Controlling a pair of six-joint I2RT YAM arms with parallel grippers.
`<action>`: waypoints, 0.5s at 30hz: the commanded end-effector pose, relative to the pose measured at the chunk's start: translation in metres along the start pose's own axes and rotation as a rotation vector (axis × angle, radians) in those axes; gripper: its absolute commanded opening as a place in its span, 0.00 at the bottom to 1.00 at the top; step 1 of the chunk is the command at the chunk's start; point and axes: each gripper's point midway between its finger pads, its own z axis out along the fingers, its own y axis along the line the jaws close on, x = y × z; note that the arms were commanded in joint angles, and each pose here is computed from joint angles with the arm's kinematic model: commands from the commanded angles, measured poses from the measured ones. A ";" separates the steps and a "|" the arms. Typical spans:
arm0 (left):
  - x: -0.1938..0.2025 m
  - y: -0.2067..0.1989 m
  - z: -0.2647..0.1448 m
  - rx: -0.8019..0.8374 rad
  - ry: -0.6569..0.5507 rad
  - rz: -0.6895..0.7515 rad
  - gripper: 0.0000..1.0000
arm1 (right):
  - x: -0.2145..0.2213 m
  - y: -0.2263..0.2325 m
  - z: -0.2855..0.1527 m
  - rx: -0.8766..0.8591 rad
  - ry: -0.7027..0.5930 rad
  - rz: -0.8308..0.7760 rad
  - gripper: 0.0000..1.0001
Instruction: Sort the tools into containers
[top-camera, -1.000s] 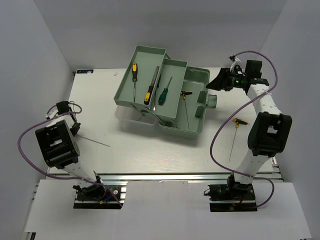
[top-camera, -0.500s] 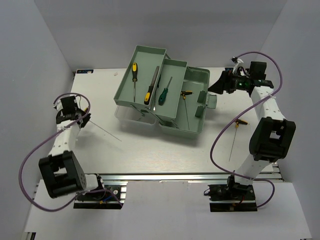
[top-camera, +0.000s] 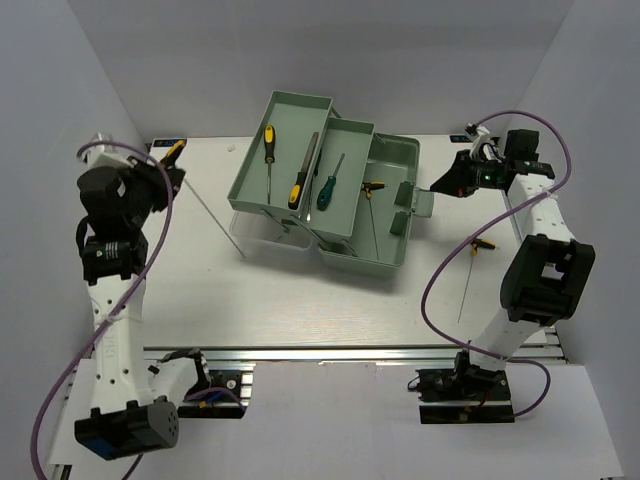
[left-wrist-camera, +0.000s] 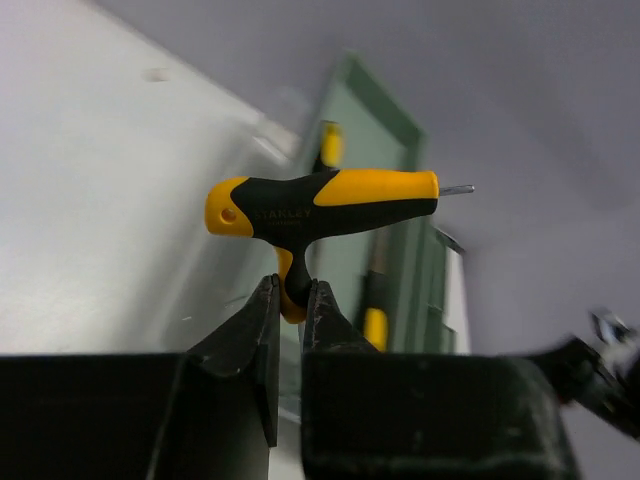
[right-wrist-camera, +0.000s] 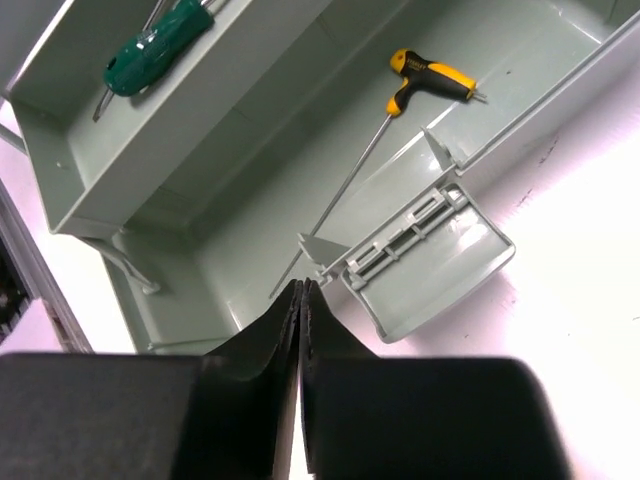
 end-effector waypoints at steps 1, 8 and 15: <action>0.015 -0.077 0.006 0.339 0.137 0.040 0.00 | -0.002 0.004 -0.005 0.001 -0.001 -0.041 0.23; 0.112 -0.243 0.031 0.707 0.387 0.238 0.00 | 0.008 -0.029 -0.020 0.251 0.019 -0.021 0.59; 0.214 -0.327 0.087 0.850 0.538 0.340 0.00 | 0.031 -0.048 -0.053 0.472 -0.041 0.033 0.89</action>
